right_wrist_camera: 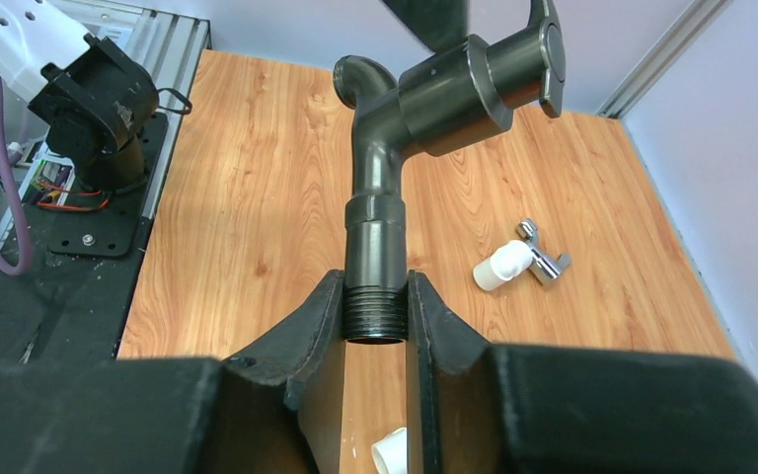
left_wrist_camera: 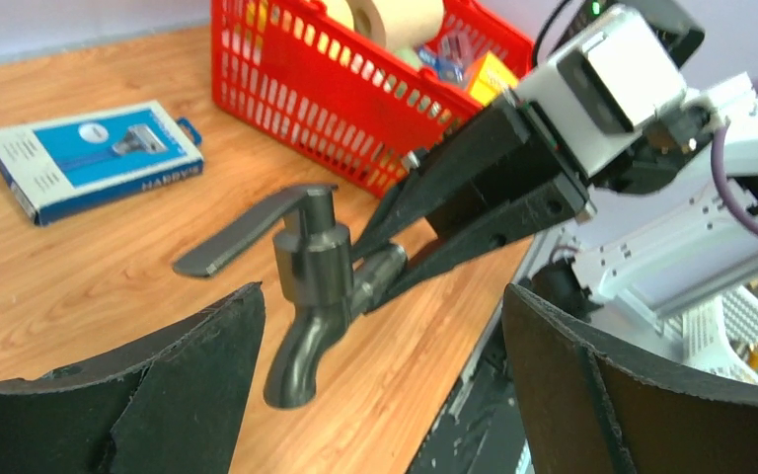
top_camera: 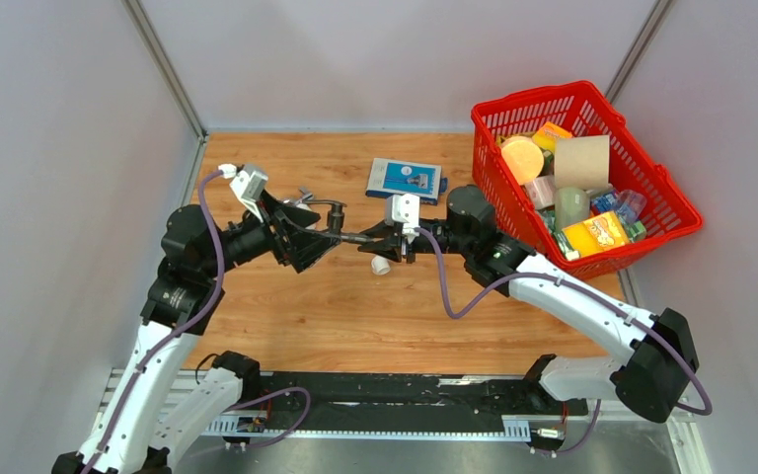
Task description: Install the water faucets
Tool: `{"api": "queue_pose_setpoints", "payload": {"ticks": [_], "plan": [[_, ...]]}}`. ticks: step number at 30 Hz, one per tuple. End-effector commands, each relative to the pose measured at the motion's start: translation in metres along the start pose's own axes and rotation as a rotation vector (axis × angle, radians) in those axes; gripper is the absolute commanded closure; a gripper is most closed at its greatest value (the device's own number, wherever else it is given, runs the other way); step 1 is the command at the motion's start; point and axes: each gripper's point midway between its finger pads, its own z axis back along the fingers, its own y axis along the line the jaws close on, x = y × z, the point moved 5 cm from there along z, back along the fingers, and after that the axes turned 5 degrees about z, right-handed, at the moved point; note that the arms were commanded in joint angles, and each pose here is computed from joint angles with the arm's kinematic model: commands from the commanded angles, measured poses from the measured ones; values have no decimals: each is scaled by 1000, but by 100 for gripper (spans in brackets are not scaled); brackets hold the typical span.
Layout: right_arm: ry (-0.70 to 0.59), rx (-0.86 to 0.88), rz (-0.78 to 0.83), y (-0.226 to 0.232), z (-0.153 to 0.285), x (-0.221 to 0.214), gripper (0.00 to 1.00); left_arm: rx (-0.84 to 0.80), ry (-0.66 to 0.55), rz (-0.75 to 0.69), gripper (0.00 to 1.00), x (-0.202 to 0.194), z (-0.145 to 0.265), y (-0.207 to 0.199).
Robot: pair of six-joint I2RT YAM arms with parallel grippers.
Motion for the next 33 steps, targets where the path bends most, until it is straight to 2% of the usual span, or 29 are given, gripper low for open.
{"api": "queue_pose_setpoints", "payload": {"ticks": [1, 8, 11, 18, 26, 33], "plan": [[-81, -9, 113, -11, 6, 38, 100, -52, 115, -34, 6, -16, 9, -6], [-104, 15, 173, -9, 9, 45, 100, -37, 146, 25, 11, -17, 4, 9], [-111, 21, 179, -9, 8, 48, 100, -104, 165, 104, 14, -20, 0, 12], [-120, 31, 186, -11, 5, 51, 100, -210, 114, 149, 20, -24, -7, 13], [-122, 42, 183, -12, 1, 51, 100, -240, 67, 220, 24, -33, -7, 15], [-123, 53, 179, -12, -1, 50, 100, -248, 39, 227, 28, -29, -8, 13]]}}
